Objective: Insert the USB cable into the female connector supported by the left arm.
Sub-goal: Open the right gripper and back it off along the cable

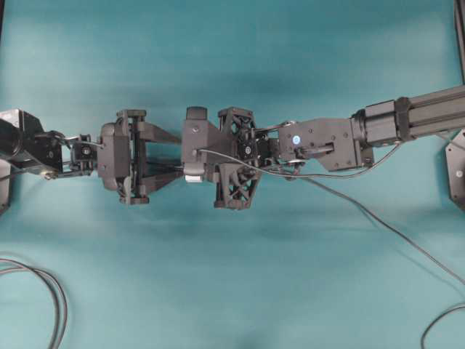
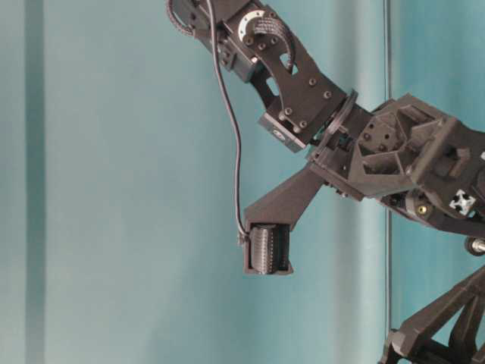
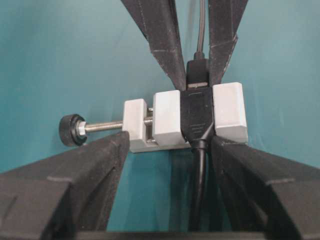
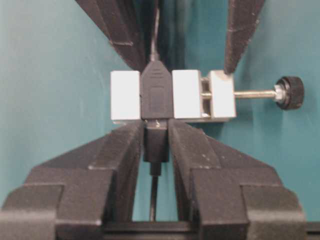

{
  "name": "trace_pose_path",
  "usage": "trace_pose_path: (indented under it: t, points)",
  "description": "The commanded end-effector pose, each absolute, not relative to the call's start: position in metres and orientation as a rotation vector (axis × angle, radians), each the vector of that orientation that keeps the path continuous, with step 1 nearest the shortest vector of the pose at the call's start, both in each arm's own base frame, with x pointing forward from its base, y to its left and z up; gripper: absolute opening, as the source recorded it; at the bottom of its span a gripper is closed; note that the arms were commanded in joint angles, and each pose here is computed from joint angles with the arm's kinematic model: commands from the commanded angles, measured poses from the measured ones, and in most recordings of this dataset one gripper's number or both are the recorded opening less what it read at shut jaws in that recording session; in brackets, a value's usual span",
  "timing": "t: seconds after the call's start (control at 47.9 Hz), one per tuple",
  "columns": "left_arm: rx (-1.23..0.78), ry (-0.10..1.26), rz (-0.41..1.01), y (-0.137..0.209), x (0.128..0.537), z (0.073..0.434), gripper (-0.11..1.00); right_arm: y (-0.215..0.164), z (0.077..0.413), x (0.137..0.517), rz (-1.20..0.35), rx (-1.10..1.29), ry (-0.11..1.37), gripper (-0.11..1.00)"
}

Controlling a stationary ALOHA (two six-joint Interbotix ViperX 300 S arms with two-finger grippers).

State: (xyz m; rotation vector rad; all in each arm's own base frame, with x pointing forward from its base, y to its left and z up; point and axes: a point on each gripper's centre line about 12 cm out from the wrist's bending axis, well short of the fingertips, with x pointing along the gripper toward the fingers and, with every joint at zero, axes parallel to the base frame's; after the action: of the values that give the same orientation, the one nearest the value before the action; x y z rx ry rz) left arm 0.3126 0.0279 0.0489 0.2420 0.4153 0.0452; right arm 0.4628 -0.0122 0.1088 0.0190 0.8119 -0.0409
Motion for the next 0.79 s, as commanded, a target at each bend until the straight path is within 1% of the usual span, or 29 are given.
trace_pose_path:
  t: [0.0,0.146,0.271,0.397,0.438,0.564,0.584,0.626,0.668,0.772]
  points:
    - [0.244,0.364,0.059,0.031,0.324,0.063,0.75,-0.008,0.133,0.467,-0.031,0.012,0.757,0.20]
    - [0.237,0.394,0.054,0.030,0.320,0.064,0.75,-0.008,0.140,0.461,-0.038,0.002,0.810,0.20]
    - [0.232,0.414,0.052,0.030,0.319,0.067,0.76,-0.007,0.138,0.457,-0.041,-0.002,0.858,0.20]
    - [0.232,0.411,0.052,0.030,0.318,0.072,0.77,-0.006,0.138,0.457,-0.040,-0.003,0.861,0.21]
    - [0.230,0.412,0.052,0.029,0.317,0.072,0.78,-0.005,0.138,0.457,-0.039,-0.002,0.860,0.27]
    - [0.228,0.425,0.051,0.029,0.312,0.071,0.78,-0.005,0.138,0.457,-0.041,0.002,0.861,0.63]
    - [0.227,0.428,0.051,0.029,0.311,0.070,0.78,-0.005,0.137,0.456,-0.041,0.002,0.864,0.70]
    - [0.225,0.431,0.051,0.029,0.308,0.070,0.78,-0.005,0.137,0.456,-0.041,0.002,0.864,0.79]
    - [0.223,0.432,0.051,0.028,0.305,0.071,0.78,-0.005,0.138,0.455,-0.040,0.001,0.864,0.80]
    - [0.223,0.437,0.050,0.028,0.296,0.074,0.78,-0.005,0.143,0.450,-0.040,-0.002,0.858,0.76]
